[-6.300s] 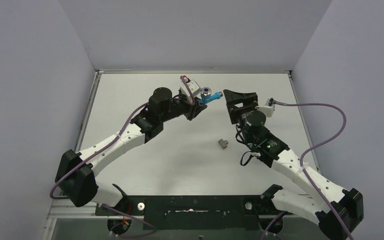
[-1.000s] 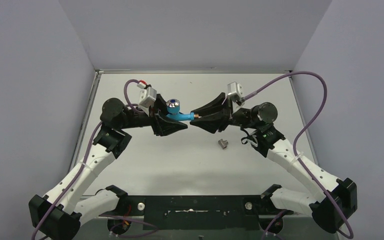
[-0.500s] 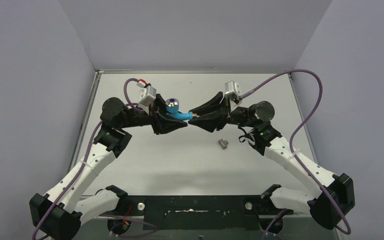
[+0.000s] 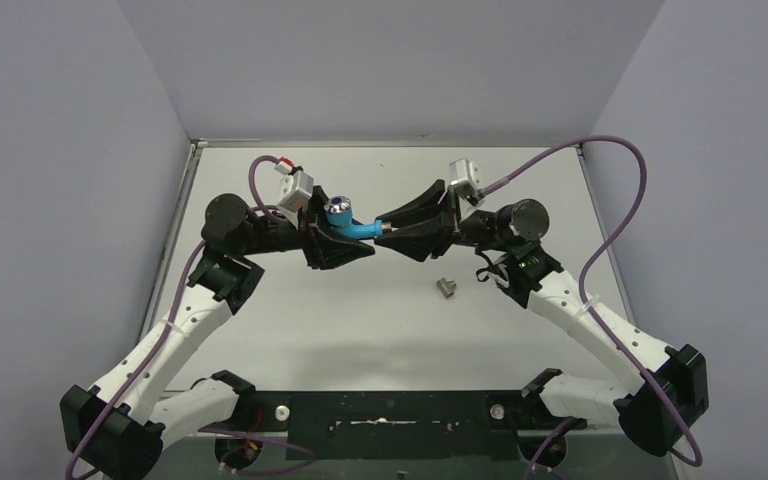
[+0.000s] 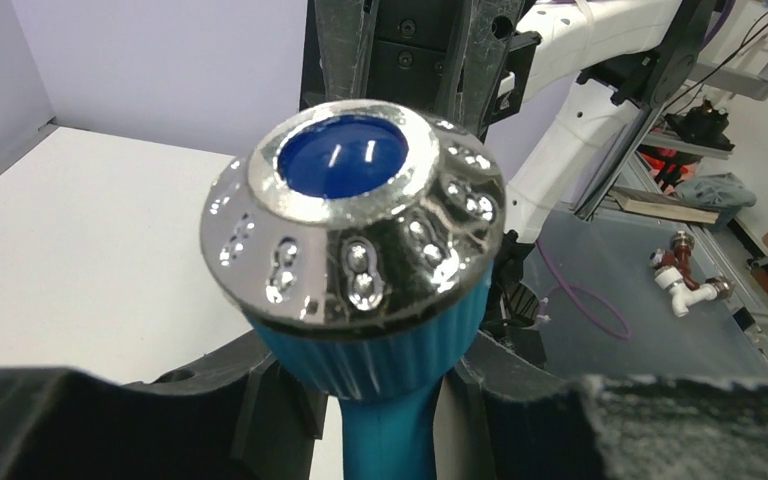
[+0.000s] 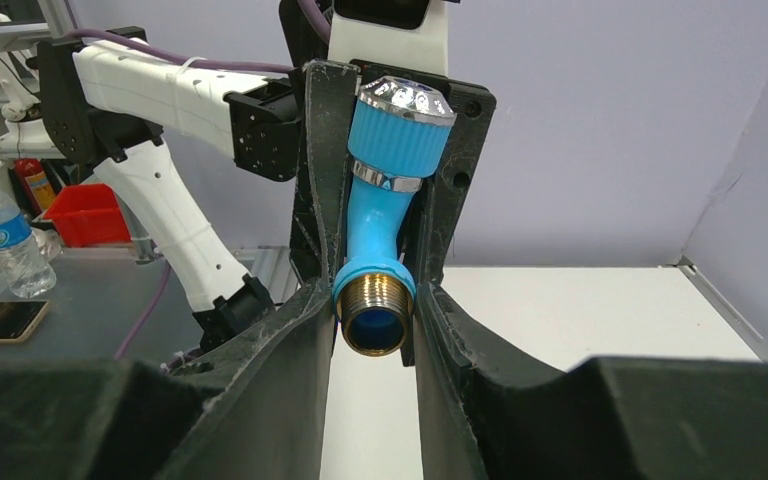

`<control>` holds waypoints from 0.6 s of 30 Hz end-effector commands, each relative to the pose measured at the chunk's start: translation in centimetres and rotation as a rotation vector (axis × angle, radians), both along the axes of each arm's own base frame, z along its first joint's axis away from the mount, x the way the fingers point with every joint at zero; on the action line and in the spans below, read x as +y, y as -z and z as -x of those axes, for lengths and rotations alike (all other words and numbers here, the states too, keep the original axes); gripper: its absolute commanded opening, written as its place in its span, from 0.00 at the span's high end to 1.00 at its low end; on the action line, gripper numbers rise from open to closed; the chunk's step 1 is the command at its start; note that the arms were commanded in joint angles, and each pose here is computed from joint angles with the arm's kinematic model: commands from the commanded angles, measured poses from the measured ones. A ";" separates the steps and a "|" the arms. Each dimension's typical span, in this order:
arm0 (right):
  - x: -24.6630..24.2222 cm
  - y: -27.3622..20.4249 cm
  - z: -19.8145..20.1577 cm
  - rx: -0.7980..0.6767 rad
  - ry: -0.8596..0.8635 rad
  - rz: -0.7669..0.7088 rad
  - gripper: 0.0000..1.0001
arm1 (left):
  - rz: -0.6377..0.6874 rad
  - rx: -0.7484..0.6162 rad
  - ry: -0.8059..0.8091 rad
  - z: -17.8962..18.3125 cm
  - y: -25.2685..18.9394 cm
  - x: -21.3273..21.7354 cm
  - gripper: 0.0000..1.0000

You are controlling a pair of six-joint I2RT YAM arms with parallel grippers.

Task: Install the water faucets
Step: Pick up the water faucet from the center of the board.

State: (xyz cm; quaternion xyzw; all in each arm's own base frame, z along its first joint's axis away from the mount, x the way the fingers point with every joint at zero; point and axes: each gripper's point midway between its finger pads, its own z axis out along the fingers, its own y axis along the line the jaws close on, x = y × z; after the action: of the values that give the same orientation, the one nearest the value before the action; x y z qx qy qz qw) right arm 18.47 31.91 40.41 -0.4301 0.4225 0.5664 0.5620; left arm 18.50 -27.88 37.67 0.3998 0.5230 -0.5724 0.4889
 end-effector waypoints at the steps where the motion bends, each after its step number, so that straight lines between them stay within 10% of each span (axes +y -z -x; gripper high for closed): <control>1: 0.9 -1.4 1.0 -0.057 -0.035 -0.026 1.00 | 0.037 -0.065 0.012 0.4 -1.6 -0.2 0.65; 18: 1.3 1.0 0.6 -0.018 -0.019 0.026 1.00 | 0.067 -0.089 0.012 1.1 -2.9 0.1 0.70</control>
State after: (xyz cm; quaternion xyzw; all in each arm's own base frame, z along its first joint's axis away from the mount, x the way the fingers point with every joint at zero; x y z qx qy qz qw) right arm 18.49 32.29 40.49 -0.4345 0.4172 0.5584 0.5704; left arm 18.24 -27.87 37.66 0.4006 0.5233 -0.5769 0.4825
